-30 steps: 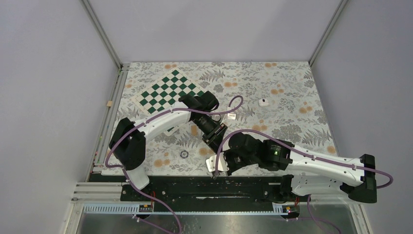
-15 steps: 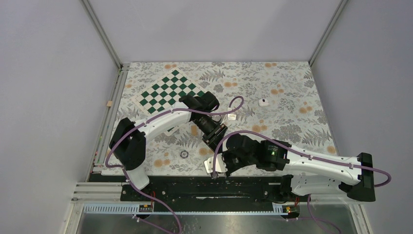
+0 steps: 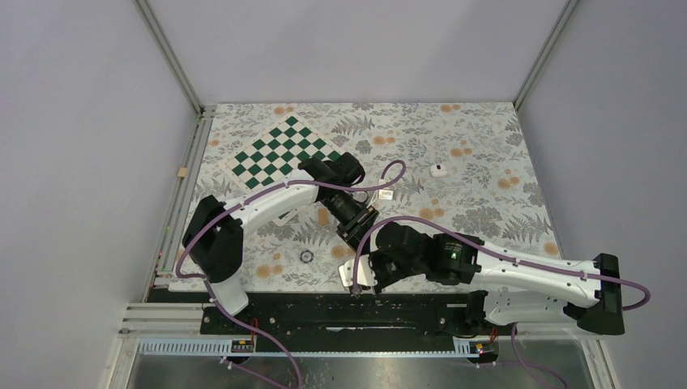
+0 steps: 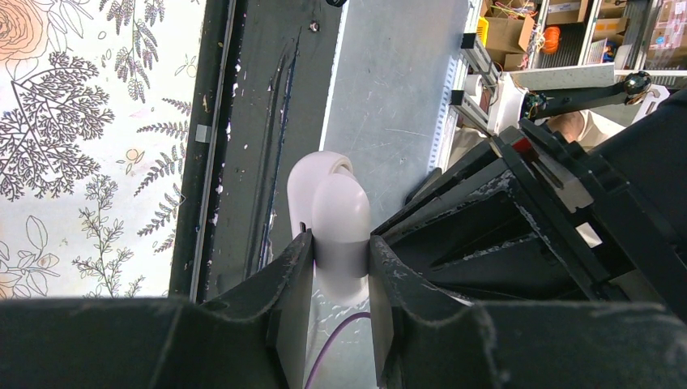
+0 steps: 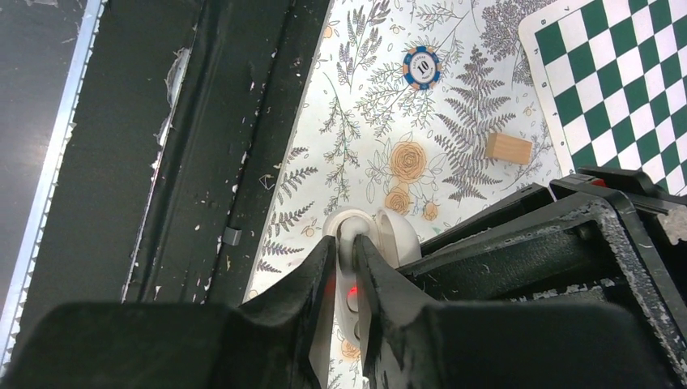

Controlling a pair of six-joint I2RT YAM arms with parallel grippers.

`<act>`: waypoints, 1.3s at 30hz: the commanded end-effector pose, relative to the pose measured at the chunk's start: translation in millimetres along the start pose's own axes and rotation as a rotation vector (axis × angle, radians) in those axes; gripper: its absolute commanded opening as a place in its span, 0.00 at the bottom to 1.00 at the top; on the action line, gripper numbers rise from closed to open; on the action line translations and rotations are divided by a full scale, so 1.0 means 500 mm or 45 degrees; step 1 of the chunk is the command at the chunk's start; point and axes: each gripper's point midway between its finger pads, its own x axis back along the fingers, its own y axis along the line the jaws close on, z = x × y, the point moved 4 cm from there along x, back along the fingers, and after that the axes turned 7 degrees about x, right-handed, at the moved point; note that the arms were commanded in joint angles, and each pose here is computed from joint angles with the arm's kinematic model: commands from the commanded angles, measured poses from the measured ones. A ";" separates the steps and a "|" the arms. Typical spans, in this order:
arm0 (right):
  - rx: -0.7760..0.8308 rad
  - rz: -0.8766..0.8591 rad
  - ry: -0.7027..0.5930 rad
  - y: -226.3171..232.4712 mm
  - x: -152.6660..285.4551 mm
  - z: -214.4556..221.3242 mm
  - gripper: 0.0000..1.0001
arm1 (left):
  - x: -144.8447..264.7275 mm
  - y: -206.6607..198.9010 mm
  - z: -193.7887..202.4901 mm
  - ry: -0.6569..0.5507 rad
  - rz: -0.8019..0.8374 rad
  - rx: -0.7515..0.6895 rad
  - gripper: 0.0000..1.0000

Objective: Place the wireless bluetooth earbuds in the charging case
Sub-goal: Place the earbud in the charging case.

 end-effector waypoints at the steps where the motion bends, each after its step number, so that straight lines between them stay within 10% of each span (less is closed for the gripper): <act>1: -0.011 0.004 -0.039 0.005 -0.002 -0.013 0.23 | -0.001 -0.015 -0.003 0.001 0.058 -0.038 0.14; 29: -0.266 0.323 -0.440 -0.021 0.120 -0.092 0.45 | -0.004 -0.008 -0.006 0.000 0.039 -0.025 0.13; 35: -0.857 0.671 -0.321 -0.043 0.143 -0.022 0.00 | -0.004 -0.016 -0.026 -0.090 0.034 0.019 0.12; 39: -1.143 0.677 -0.376 -0.030 0.120 -0.018 0.00 | -0.006 -0.022 -0.031 -0.158 0.051 0.059 0.12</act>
